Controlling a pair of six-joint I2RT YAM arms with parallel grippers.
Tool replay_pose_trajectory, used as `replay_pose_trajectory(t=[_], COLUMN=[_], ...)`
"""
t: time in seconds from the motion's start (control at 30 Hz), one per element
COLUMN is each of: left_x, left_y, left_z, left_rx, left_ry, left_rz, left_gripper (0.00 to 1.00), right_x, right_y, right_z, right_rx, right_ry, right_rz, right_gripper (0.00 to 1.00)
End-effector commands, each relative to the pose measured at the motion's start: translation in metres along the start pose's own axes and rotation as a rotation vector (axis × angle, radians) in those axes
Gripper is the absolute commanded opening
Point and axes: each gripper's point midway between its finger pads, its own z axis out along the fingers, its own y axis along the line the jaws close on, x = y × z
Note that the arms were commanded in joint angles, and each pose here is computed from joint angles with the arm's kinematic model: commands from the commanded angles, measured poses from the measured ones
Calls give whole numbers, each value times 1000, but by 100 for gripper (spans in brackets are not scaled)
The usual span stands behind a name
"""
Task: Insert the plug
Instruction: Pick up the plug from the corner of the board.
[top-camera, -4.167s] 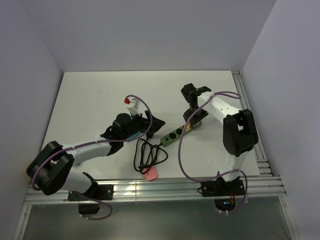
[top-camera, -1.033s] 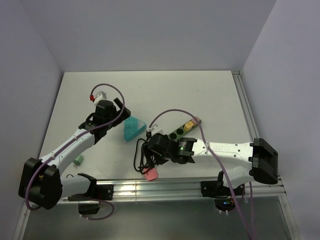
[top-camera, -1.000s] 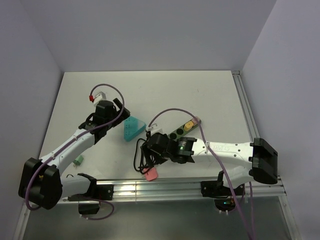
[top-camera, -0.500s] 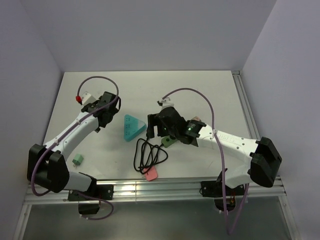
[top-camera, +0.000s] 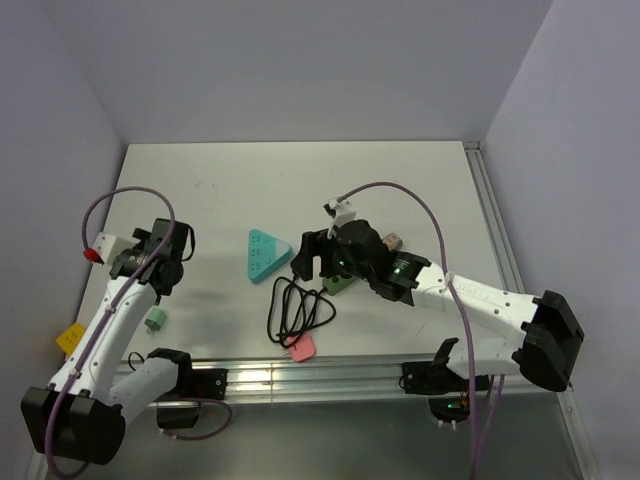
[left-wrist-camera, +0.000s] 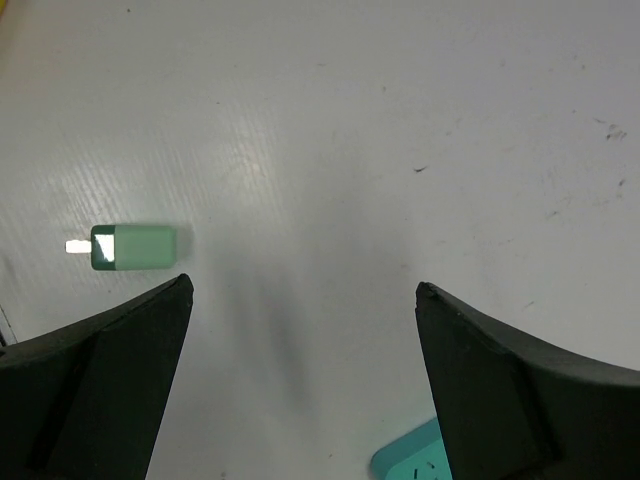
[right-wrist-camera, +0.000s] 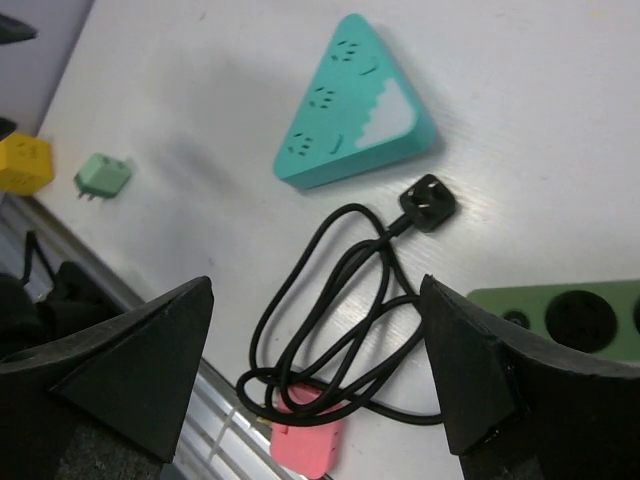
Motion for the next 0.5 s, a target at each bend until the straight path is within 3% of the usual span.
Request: replay_pose_trajectory(t=[0.0, 0.1, 0.2, 0.33, 0.4, 0.47], left_x=[-3, -4, -19, -46, -45, -41], left_y=[-4, -10, -8, 12, 30, 33], left_z=[6, -3, -15, -18, -14, -6], left_rx=[32, 99, 126, 52, -25, -53], left_ry=[50, 73, 51, -65, -90, -98], left_rz=[-56, -33, -28, -134, -176, -199], left_gripper=[99, 99, 99, 100, 99, 100], right_x=[6, 20, 21, 30, 22, 12], right_y=[26, 25, 40, 64, 76, 81], right_z=[8, 32, 45, 60, 59, 54], right_rx=[-162, -138, -164, -217, -247, -259], right_ry=[30, 85, 56, 171, 146, 113], right_rz=[-28, -64, -156, -243, -250, -250], right_gripper=[91, 92, 96, 72, 89, 90])
